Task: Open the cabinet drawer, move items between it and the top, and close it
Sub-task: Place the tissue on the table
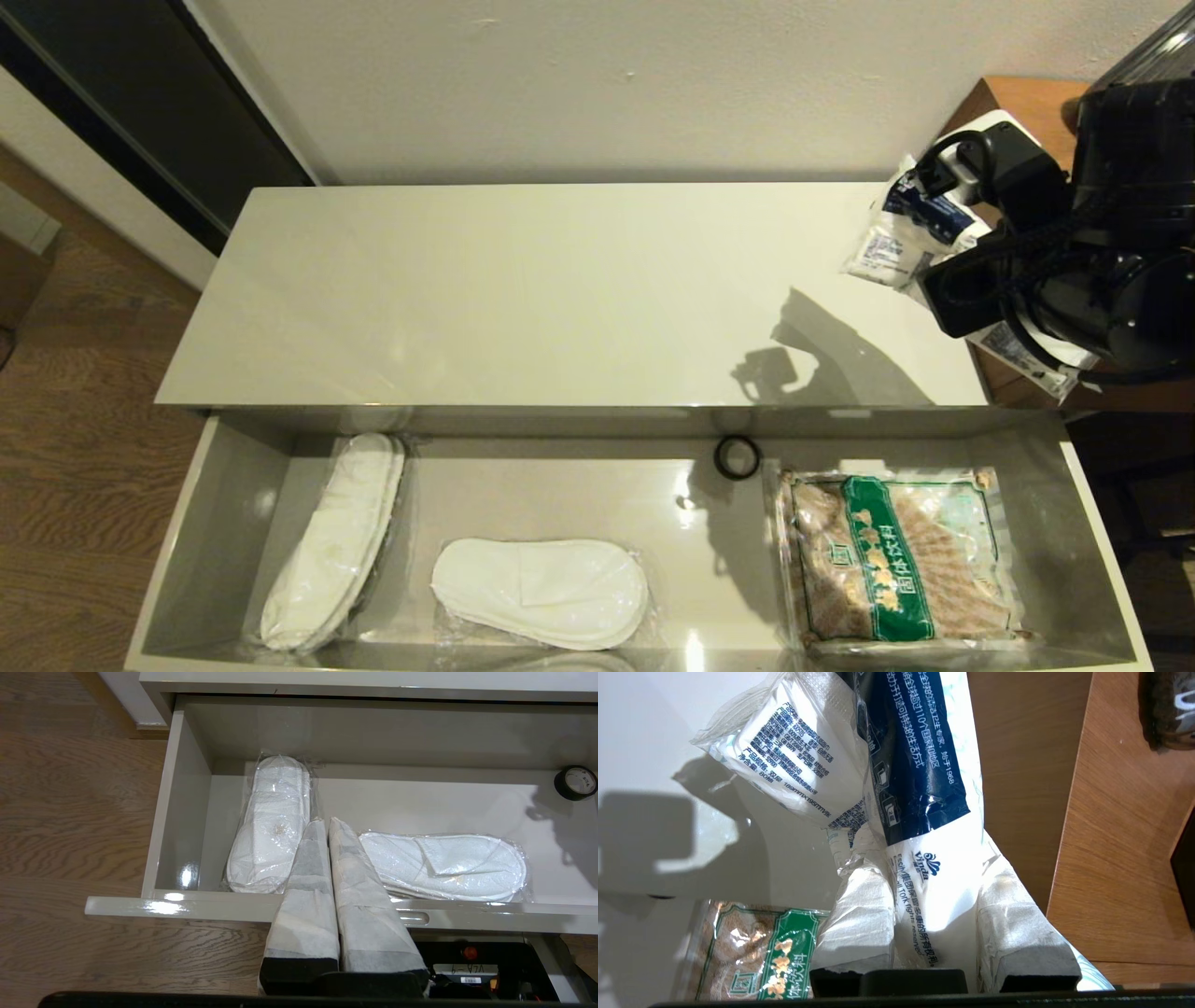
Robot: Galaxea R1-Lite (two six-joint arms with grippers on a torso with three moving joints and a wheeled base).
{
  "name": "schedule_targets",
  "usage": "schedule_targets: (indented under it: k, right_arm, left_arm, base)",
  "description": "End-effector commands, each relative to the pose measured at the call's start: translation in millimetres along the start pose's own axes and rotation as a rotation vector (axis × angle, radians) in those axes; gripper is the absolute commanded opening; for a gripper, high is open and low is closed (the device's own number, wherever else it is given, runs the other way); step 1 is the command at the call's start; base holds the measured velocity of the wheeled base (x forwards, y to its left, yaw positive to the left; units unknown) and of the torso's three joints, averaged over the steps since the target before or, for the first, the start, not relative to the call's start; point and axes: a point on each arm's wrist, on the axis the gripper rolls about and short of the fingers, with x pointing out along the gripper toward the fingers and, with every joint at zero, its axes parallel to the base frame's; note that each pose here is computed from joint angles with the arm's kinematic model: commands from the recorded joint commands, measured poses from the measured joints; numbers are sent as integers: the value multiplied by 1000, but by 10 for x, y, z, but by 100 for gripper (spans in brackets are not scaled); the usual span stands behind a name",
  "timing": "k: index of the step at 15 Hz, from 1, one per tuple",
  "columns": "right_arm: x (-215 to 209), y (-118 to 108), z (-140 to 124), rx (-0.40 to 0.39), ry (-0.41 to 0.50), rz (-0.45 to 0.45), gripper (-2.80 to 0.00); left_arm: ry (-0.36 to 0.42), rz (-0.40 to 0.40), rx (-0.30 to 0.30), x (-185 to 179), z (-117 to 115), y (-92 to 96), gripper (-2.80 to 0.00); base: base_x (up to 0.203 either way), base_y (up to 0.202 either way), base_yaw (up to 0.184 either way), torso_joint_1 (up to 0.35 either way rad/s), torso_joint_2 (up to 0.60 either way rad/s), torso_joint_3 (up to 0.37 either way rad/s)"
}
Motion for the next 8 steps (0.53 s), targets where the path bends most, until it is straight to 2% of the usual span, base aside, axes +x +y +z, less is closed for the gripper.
schedule_targets:
  k: [1,4,8]
  right_arm:
    - [73,51,4,0,14,-10,-280]
    - [175,119,57,53,13,-21,-280]
    - [366,219,321,215,-9,-73,-280]
  left_arm:
    - [1,-1,0,1,0,0,-280]
    - [1,-1,0,1,0,0,-280]
    - [1,-1,0,1,0,0,-280]
  base:
    - [0,0,0,0,0,0]
    - [0,0,0,0,0,0]
    - [0,0,0,0,0,0]
